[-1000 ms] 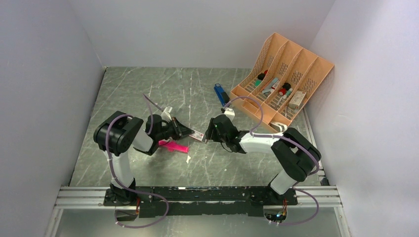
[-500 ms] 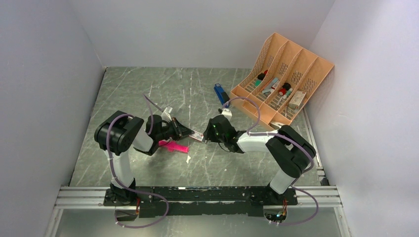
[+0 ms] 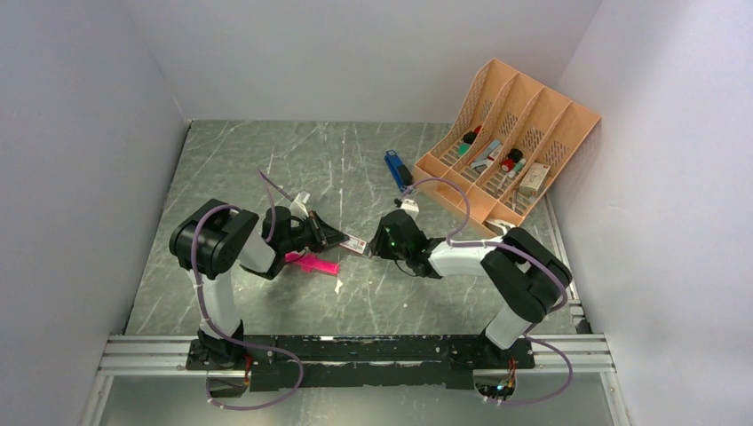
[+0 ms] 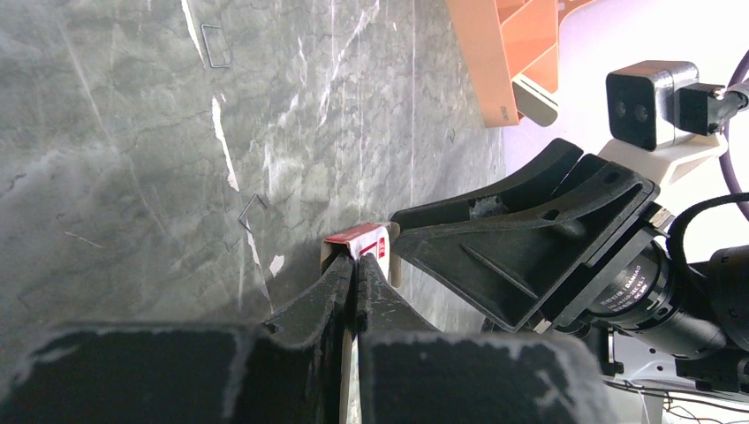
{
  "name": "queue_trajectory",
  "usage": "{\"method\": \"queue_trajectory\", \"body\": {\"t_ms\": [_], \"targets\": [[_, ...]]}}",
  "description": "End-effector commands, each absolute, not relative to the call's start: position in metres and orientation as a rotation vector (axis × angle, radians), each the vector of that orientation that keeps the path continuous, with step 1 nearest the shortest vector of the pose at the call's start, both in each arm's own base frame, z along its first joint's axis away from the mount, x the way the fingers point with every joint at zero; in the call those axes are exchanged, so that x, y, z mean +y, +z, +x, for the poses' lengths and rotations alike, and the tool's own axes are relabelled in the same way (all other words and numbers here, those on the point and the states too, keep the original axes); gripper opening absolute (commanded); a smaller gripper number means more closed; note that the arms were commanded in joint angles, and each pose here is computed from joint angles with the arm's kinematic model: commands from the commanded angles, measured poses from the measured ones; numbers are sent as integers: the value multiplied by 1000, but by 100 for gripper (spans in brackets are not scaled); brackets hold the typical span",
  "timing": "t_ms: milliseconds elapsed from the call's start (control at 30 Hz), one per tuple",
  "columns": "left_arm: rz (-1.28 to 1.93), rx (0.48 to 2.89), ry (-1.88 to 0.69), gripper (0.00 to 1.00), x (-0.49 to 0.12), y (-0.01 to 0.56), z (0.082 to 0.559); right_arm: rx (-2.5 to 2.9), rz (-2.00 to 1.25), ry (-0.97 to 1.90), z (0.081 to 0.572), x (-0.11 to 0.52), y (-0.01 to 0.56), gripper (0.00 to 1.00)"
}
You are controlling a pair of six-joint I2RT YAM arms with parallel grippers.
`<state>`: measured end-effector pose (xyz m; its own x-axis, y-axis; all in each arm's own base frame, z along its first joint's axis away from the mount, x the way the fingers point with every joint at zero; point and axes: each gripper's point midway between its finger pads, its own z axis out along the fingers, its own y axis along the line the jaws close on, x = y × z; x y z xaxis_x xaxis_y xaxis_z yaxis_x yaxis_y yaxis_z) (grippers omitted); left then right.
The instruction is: Load the staples into the stapler
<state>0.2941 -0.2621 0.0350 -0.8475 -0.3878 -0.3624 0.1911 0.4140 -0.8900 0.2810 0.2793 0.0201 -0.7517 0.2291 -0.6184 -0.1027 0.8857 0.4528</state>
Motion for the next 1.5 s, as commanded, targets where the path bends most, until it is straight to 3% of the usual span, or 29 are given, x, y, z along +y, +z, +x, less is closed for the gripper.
{"method": "queue_trajectory", "body": {"t_ms": [0,700,1200,1367,1467], "targets": [[-132,2084,-1426,7,-260,46,301,2440,79,560,256,264,-2,35],[-139,2087,-1435,7,-260,45,301,2463,72,545,249,260,-6,19],[-130,2085,-1436,7,-261,46,302,2499,28,586,246,270,-11,15],[-133,2086,-1437,7,-261,46,303,2490,33,576,245,266,-10,3],[-134,2081,-1439,7,-261,47,304,2471,50,544,247,259,-8,0]]}}
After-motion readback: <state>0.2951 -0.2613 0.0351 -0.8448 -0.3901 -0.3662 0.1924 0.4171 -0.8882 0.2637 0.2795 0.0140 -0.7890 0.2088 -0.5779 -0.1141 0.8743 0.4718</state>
